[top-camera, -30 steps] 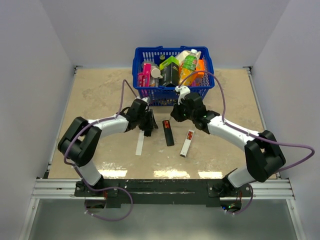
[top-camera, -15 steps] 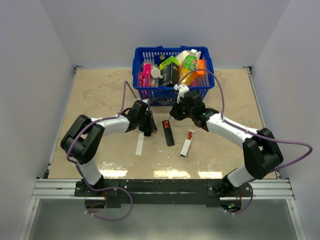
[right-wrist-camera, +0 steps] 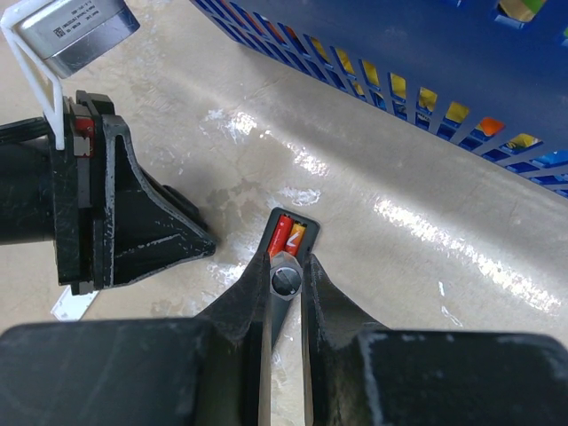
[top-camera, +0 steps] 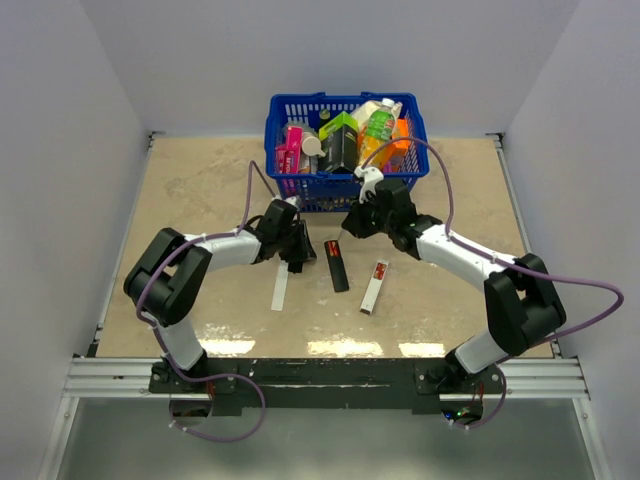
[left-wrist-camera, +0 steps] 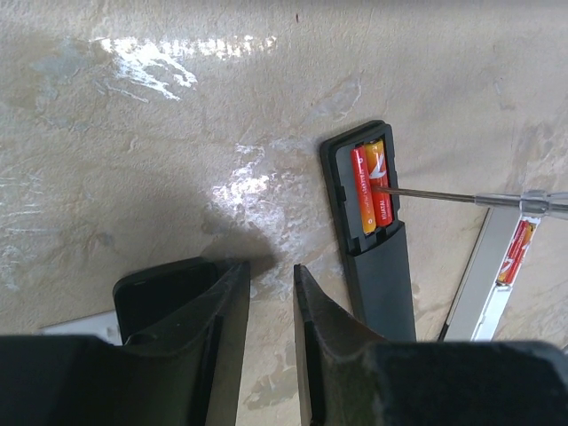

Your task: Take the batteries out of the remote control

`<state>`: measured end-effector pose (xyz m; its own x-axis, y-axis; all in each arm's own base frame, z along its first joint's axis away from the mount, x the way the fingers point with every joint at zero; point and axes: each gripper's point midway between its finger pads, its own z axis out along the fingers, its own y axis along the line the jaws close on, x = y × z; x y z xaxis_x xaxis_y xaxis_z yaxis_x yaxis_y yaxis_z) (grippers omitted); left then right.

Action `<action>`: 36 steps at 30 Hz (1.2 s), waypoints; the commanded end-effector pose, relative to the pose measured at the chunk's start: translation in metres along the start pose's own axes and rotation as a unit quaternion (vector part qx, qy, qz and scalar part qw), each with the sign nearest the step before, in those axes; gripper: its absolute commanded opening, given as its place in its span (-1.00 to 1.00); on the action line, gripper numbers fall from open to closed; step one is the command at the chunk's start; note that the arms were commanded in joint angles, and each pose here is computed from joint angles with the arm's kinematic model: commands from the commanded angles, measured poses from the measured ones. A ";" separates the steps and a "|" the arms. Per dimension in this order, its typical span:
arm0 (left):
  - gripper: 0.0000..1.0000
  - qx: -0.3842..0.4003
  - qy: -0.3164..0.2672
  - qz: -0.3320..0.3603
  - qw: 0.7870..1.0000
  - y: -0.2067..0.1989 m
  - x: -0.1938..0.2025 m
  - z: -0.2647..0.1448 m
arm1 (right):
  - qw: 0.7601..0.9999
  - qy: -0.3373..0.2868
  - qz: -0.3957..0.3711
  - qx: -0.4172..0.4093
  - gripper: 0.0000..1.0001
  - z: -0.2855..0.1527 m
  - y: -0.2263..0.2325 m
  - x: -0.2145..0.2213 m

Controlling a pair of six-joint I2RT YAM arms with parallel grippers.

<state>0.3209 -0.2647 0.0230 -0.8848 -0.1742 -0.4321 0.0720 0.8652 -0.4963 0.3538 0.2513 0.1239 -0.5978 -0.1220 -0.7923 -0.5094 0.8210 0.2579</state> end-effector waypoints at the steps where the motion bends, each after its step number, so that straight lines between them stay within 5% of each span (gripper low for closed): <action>1: -0.38 -0.007 0.004 -0.004 1.000 0.005 0.002 0.007 | 0.992 0.120 0.026 0.003 -1.00 0.000 -0.009 0.078; 36: -0.35 0.064 0.000 -0.010 0.998 -0.021 0.002 0.021 | 0.990 0.132 0.054 -0.013 -1.00 -0.002 -0.014 0.091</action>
<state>0.3276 -0.2908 0.0250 -0.8862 -0.1878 -0.4236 0.1173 0.7935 -0.5972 0.3557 0.2460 0.1208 -0.6069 -0.0773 -0.7910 -0.5171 0.7942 0.3192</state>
